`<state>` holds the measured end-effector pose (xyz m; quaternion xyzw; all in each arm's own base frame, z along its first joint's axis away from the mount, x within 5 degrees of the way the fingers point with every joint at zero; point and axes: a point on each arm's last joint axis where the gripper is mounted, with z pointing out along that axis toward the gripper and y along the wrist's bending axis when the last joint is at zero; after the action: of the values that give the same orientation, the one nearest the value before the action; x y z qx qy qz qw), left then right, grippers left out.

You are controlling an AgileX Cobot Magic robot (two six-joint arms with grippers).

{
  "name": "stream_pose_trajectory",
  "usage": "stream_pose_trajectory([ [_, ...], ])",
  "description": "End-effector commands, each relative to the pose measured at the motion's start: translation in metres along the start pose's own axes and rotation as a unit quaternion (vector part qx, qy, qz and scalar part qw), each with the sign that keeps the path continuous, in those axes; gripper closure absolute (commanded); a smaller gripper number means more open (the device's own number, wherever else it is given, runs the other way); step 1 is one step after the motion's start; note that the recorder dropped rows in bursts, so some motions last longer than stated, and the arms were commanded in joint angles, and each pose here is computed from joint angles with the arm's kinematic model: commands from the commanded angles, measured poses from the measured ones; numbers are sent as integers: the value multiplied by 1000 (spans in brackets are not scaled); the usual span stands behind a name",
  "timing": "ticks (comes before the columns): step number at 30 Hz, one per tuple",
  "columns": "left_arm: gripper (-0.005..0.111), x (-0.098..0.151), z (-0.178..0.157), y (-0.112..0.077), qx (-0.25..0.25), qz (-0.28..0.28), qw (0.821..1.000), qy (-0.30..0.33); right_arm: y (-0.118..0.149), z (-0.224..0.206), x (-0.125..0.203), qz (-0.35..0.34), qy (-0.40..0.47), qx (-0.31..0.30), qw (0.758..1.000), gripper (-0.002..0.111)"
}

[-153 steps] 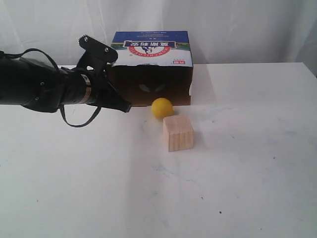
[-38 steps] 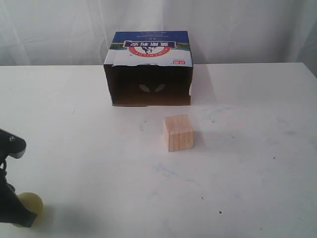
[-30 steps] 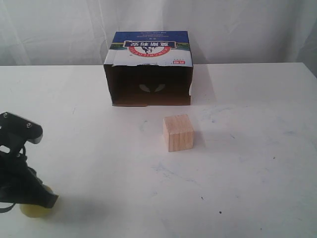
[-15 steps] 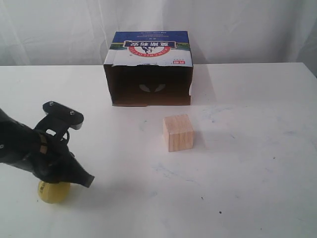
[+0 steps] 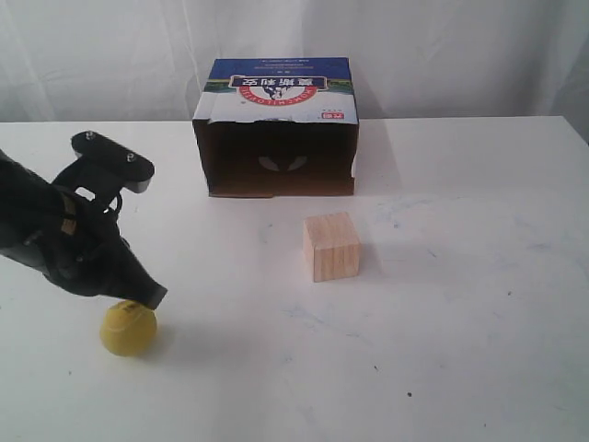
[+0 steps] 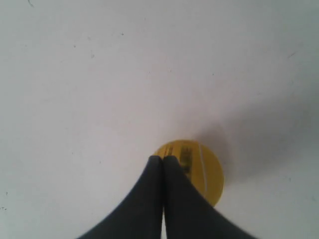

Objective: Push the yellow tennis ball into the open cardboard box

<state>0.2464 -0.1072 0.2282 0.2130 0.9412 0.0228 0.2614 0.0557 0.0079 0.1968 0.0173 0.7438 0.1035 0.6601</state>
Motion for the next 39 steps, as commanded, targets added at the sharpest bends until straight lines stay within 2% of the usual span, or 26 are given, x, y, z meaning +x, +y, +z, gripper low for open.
stream_pose_trajectory([
  [1, 107, 11, 9, -4, 6, 8, 1000, 5, 0, 0, 1, -2, -5, 0, 1000, 108],
  [9, 107, 6, 53, -15, 25, 19, 999, 11, 0, 0, 1, -2, -5, 0, 1000, 108],
  [13, 107, 2, 64, -20, 28, 23, 999, 20, 0, 0, 1, -2, -5, 0, 1000, 108],
  [22, 107, -16, 66, -20, 31, 21, 999, -8, 0, 0, 1, -2, -5, 0, 1000, 108],
  [32, 107, -37, 71, -34, 38, 37, 998, -22, 0, 0, 1, -2, -5, 0, 1000, 108],
  [39, 107, -53, 61, -34, 30, 45, 998, -33, 0, 0, 1, -2, -5, 0, 1000, 108],
])
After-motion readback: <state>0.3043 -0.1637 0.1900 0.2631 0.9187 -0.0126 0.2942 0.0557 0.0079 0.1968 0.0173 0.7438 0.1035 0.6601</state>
